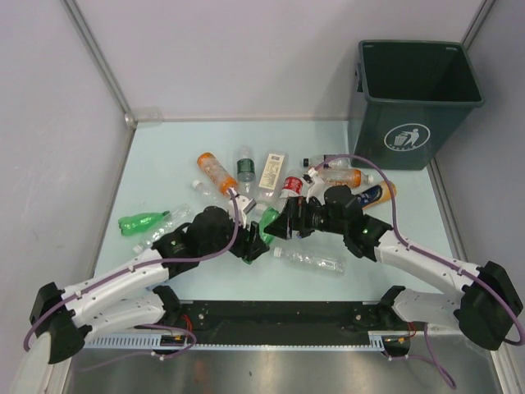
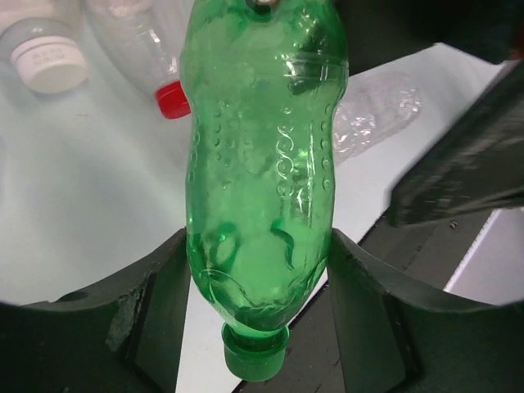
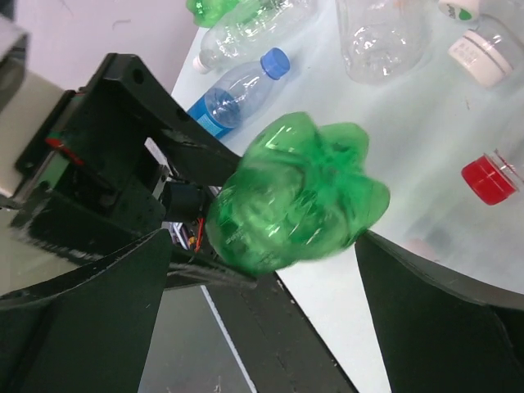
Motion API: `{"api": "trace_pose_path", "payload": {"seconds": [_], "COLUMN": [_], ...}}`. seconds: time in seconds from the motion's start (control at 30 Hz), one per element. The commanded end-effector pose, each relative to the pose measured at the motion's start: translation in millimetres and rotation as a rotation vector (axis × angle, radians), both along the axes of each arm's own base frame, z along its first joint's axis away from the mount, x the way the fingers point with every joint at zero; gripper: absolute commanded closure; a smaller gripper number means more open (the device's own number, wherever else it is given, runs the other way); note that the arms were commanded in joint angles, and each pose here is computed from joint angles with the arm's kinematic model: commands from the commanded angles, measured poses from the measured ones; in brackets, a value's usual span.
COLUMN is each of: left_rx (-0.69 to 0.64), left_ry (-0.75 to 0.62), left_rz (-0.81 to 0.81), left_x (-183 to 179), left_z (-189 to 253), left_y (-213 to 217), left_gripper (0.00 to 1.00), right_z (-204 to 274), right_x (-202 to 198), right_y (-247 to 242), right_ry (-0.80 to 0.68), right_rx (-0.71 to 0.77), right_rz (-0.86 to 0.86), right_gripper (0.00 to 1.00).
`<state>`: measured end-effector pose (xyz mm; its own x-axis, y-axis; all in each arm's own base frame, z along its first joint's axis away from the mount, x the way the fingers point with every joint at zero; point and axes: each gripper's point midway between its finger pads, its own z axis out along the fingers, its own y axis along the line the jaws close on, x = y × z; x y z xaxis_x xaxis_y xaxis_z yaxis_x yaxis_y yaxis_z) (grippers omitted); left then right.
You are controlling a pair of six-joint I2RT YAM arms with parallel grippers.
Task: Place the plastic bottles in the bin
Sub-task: Pick up the plastic bottle at the center of the board.
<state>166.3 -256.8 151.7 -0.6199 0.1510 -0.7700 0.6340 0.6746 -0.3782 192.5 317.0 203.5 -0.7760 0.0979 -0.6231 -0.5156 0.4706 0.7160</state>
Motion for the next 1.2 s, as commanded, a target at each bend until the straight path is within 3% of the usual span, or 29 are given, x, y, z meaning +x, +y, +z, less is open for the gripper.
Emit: {"api": "trace_pose_path", "payload": {"seconds": [0.0,0.2,0.43,0.5,0.63,0.7,0.73,0.97,1.17], "left_rx": [-0.161,-0.176,-0.160,-0.158,-0.158,-0.149,-0.153,-0.132,-0.013], "left_ry": [-0.136,-0.151,-0.169,-0.181,-0.202,-0.213,-0.224,-0.264,-0.267], "left_rz": [-0.119,-0.165,-0.113,-0.086,-0.032,-0.007,0.004,0.175,0.387], "left_x": [-9,-17,-11,-8,-2,-1,0,7,20], "left_z": [55,57,58,61,70,74,79,101,96], "left_y": [-23,-28,-21,-18,-9,-3,0,40,87], "left_gripper": [0.59,0.59,0.53,0.43,0.13,0.08,0.00,0.00,0.00], "right_z": [18,23,24,25,33,39,42,113,186], "right_x": [3,13,12,14,18,28,31,83,136], "right_y": [10,14,15,12,2,-9,-14,-79,-150], "right_ry": [-0.054,-0.065,-0.040,-0.040,-0.068,-0.079,-0.082,-0.237,-0.368], "right_rx": [0.057,0.086,0.098,0.092,0.094,0.101,0.102,0.076,0.091], "right_rz": [-0.008,-0.040,-0.051,-0.073,-0.113,-0.154,-0.158,-0.312,-0.516], "right_gripper": [0.00,0.05,0.43,0.50,0.59,0.63,0.64,0.66,0.66]}}
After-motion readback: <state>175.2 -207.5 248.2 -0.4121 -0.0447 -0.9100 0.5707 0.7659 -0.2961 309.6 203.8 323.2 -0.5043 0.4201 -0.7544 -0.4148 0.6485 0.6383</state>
